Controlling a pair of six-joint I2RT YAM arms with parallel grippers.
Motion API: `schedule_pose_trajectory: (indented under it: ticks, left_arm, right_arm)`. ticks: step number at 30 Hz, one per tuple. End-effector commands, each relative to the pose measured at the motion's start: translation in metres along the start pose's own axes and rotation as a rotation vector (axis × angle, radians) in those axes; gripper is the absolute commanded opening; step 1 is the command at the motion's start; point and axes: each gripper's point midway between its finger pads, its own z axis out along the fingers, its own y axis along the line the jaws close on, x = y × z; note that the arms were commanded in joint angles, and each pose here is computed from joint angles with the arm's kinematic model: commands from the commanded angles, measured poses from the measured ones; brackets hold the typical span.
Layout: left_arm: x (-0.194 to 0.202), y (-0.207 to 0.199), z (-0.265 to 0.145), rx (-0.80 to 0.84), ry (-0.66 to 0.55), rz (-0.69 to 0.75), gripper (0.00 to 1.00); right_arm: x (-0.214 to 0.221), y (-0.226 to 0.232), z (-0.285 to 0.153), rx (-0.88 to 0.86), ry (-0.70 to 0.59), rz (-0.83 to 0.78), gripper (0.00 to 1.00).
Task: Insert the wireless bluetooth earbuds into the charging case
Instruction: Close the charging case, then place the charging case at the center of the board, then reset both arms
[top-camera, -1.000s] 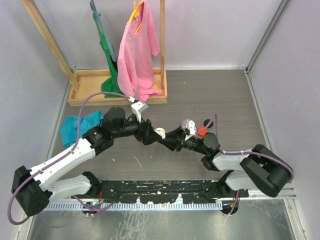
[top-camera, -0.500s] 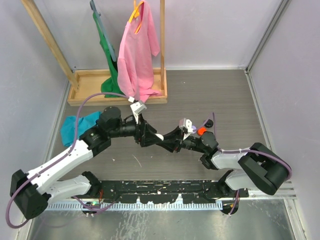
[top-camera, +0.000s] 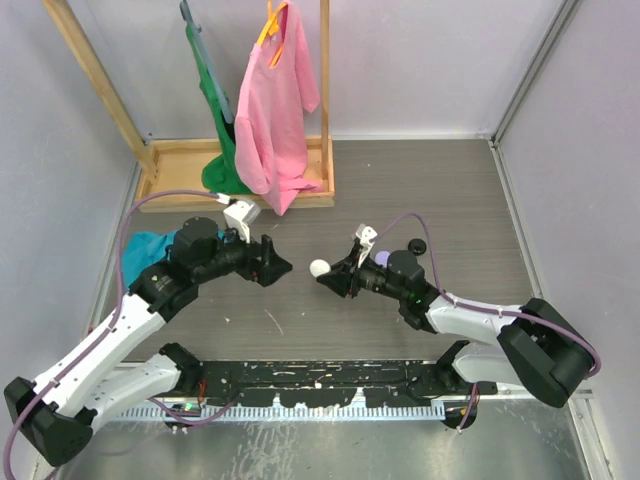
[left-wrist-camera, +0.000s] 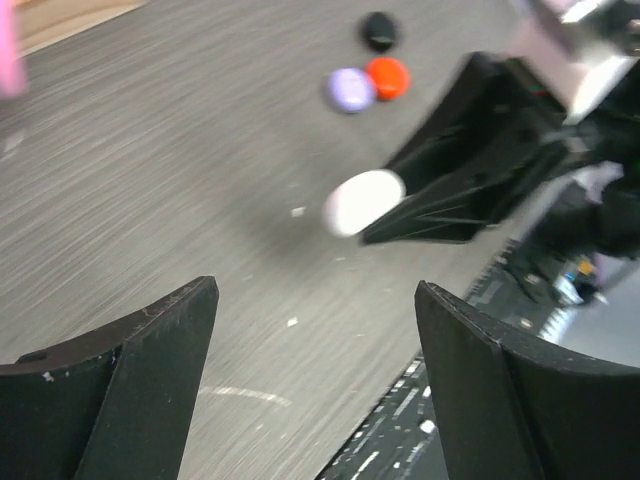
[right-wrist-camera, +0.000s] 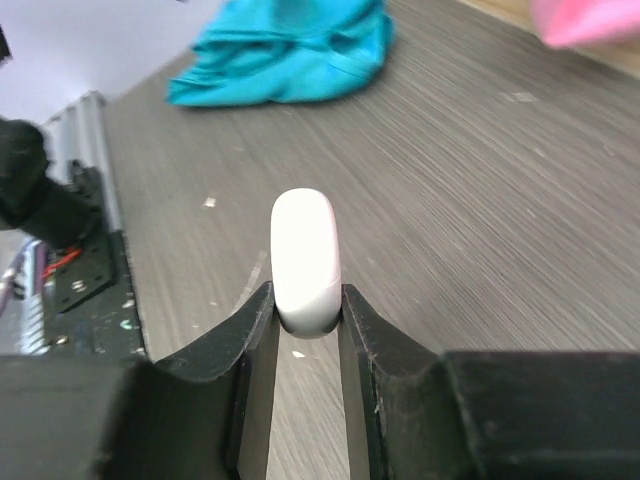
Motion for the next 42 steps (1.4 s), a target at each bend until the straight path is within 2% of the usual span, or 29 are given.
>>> schedule_pose_trajectory:
  ticks: [1,4,10,16,19,23,26,30,37,38,39,42]
  left_arm:
    - [0.002,0.068,-0.036,-0.350,0.018,-0.059,0.84]
    - [0.012,0.096,-0.056,-0.468,0.036,-0.147,0.87]
    - [0.017,0.129,-0.092,-0.590,-0.014,-0.260,0.98]
    - [0.018,0.144,-0.105,-0.671,-0.057,-0.270,0.98]
    - [0.016,0.147,-0.116,-0.724,-0.066,-0.242,0.98]
    - [0.016,0.149,-0.125,-0.764,-0.086,-0.217,0.98]
    - [0.015,0.147,-0.128,-0.770,-0.103,-0.203,0.98]
    - [0.010,0.141,-0.132,-0.761,-0.142,-0.190,0.98]
    - [-0.004,0.113,-0.144,-0.689,-0.244,-0.193,0.98]
    - [-0.005,0.107,-0.147,-0.677,-0.261,-0.195,0.98]
    - [-0.008,0.099,-0.153,-0.662,-0.290,-0.191,0.98]
    - [-0.012,0.082,-0.168,-0.643,-0.362,-0.184,0.98]
  right_arm:
    - [0.012,-0.048,-0.008,0.277,0.098,0.109,0.02]
    - [0.029,-0.072,-0.019,0.390,0.144,0.193,0.02]
    - [0.061,-0.112,-0.044,0.575,0.228,0.344,0.02]
    - [0.080,-0.133,-0.059,0.683,0.262,0.453,0.11]
    - [0.087,-0.137,-0.064,0.710,0.280,0.478,0.20]
    - [0.083,-0.141,-0.072,0.756,0.275,0.469,0.44]
    - [0.074,-0.140,-0.078,0.782,0.252,0.454,0.58]
    - [0.056,-0.134,-0.085,0.788,0.204,0.426,0.68]
    - [-0.008,-0.114,-0.113,0.817,0.057,0.321,0.82]
    - [-0.019,-0.111,-0.120,0.831,0.028,0.301,0.87]
    - [-0.034,-0.106,-0.127,0.840,-0.012,0.277,0.98]
    - [-0.070,-0.094,-0.154,0.890,-0.126,0.223,1.00]
